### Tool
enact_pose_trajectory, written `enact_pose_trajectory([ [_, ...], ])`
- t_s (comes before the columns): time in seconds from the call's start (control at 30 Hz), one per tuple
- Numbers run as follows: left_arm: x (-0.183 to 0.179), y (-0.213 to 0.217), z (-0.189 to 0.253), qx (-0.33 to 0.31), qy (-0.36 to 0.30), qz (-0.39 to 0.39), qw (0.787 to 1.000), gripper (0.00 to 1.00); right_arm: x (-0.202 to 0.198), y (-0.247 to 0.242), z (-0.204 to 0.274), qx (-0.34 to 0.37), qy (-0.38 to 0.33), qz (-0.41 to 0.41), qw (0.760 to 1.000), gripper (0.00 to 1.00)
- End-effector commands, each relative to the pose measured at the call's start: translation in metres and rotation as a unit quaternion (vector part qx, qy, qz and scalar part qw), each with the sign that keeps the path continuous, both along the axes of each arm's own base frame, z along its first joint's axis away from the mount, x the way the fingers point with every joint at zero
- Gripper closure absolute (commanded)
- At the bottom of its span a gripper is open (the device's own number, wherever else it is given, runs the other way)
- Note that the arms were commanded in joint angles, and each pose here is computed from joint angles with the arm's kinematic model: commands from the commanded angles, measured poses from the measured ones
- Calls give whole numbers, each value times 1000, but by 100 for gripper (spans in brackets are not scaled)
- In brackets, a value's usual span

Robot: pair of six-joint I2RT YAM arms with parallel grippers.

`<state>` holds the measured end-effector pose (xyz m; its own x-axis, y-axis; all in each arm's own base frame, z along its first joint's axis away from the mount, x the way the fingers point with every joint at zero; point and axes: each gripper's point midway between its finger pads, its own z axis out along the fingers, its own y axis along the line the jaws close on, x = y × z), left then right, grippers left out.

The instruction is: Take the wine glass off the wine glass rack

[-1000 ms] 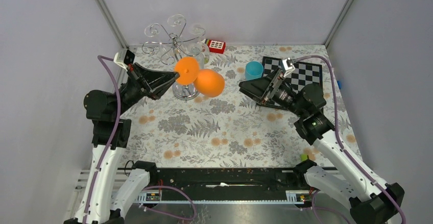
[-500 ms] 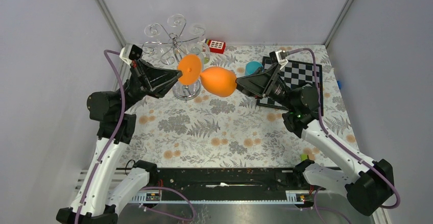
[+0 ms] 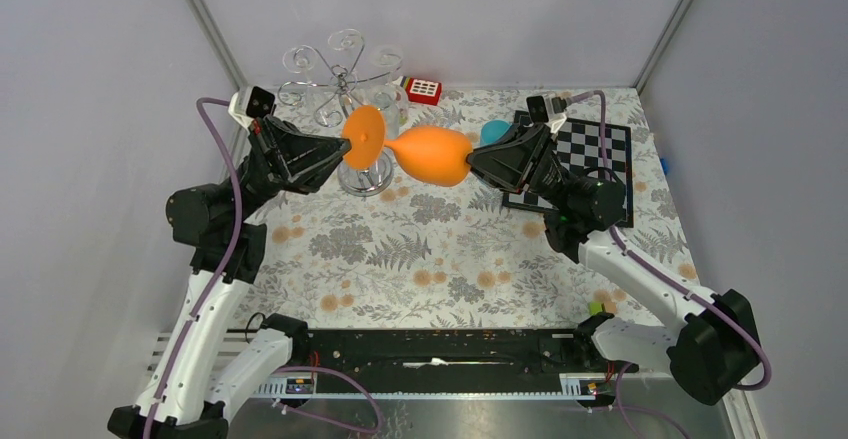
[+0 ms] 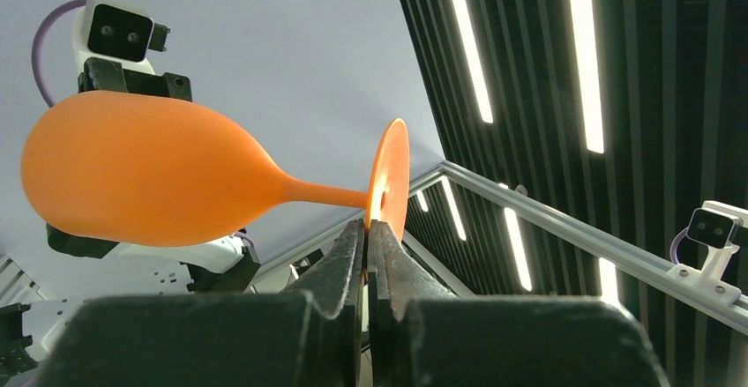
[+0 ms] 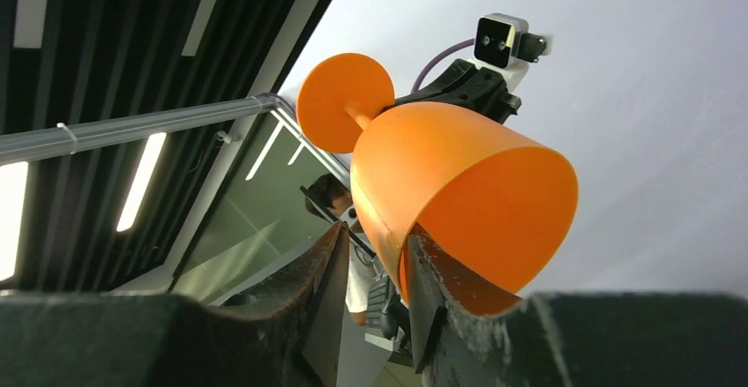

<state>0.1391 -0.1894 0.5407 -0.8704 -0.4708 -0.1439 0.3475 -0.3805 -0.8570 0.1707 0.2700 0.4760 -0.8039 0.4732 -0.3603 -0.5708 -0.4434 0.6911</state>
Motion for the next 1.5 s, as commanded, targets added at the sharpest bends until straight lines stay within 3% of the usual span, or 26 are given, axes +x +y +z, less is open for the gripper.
enact_pose_trajectory([
  [0.0, 0, -1, 6, -7, -21, 3, 1000, 100, -36, -13, 34, 46, -80, 34, 995, 64],
  [0.17, 0, -5, 5, -2, -28, -7, 1000, 100, -41, -12, 38, 46, -91, 40, 994, 65],
  [0.37, 6, -8, 1, 4, -27, -2, 1000, 98, -44, -13, 39, 46, -96, 41, 993, 96],
  [0.43, 6, -8, 0, 8, -33, 1, 999, 87, -44, -14, 39, 46, -95, 38, 994, 100],
  [0.57, 12, -11, -8, 29, -32, 16, 999, 50, -46, -16, 37, 37, -101, 19, 994, 100],
  [0.7, 20, -12, -19, 52, -33, 40, 997, 22, -44, -16, 36, 7, -103, -21, 994, 100],
  [0.8, 27, -14, -30, 74, -33, 54, 995, 12, -39, -18, 34, -21, -99, -66, 993, 100],
  [0.97, 53, -11, -70, 153, -18, 104, 983, 5, -18, -33, 16, -118, -66, -190, 972, 100],
  [1.07, 73, 2, -100, 221, -6, 158, 962, 4, 0, -50, -4, -182, -26, -271, 945, 100],
  [1.2, 97, 29, -145, 348, 14, 243, 905, 3, 22, -71, -47, -283, 39, -339, 896, 100],
  [1.3, 108, 53, -167, 416, 19, 305, 856, 3, 34, -79, -79, -349, 71, -361, 862, 100],
  [1.47, 106, 79, -180, 479, 2, 355, 803, 4, 49, -77, -124, -444, 96, -351, 819, 100],
])
